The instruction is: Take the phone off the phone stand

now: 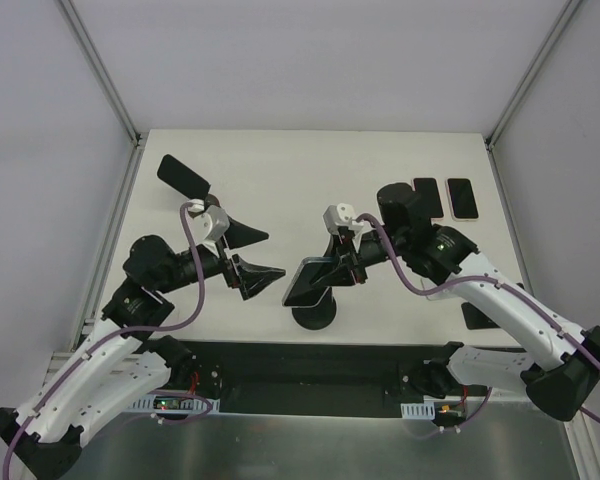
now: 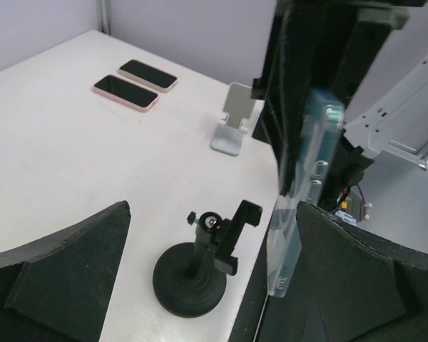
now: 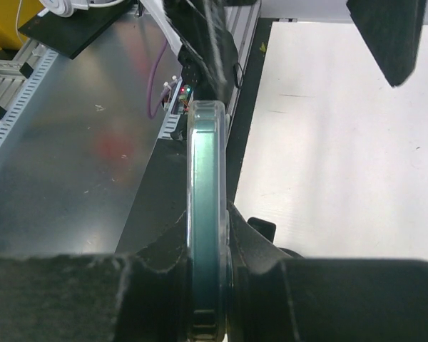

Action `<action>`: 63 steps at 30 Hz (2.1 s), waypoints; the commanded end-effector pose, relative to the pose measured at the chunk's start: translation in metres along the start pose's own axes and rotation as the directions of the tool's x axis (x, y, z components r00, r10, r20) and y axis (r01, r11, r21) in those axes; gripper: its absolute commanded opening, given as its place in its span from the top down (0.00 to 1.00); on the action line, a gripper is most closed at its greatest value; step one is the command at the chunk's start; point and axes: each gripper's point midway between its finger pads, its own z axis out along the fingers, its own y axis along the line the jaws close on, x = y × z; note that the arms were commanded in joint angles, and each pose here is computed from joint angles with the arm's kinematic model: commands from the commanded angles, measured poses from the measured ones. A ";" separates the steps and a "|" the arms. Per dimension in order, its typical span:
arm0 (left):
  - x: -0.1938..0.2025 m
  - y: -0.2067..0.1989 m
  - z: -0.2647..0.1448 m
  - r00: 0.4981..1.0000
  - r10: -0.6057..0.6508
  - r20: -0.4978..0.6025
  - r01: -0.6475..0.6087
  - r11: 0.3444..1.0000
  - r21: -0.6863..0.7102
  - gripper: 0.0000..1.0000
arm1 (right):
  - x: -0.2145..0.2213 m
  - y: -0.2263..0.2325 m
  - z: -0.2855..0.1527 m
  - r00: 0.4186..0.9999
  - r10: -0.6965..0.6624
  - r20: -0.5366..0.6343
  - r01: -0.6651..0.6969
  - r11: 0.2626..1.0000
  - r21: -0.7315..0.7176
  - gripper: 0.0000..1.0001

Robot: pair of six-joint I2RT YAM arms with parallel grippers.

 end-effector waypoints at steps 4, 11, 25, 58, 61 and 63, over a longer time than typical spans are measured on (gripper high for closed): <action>-0.020 -0.039 -0.005 0.995 -0.017 -0.098 0.033 0.984 0.172 0.01 | -0.050 0.009 -0.009 0.994 -0.065 0.084 0.066 0.998 -0.016 0.99; -0.040 -0.056 0.008 0.987 -0.019 -0.161 0.070 0.946 0.316 0.01 | -0.053 -0.004 -0.004 0.997 -0.019 0.069 0.019 1.000 -0.004 0.99; -0.006 -0.028 0.026 0.959 0.011 -0.282 0.072 0.957 0.281 0.35 | -0.057 -0.030 0.011 0.998 0.037 0.059 -0.037 0.999 -0.005 0.99; -0.034 0.075 0.001 0.991 -0.097 0.089 0.118 0.951 -0.287 1.00 | -0.063 -0.081 -0.002 0.985 0.060 0.160 -0.114 0.929 0.353 0.13; -0.037 0.087 -0.007 0.975 -0.126 0.184 0.185 0.915 -0.359 1.00 | -0.060 -0.088 -0.001 0.978 0.068 0.196 -0.151 0.879 0.453 0.04; -0.038 0.095 -0.012 0.961 -0.150 0.234 0.235 0.888 -0.394 1.00 | -0.061 -0.103 -0.002 0.969 0.055 0.241 -0.180 0.825 0.536 0.04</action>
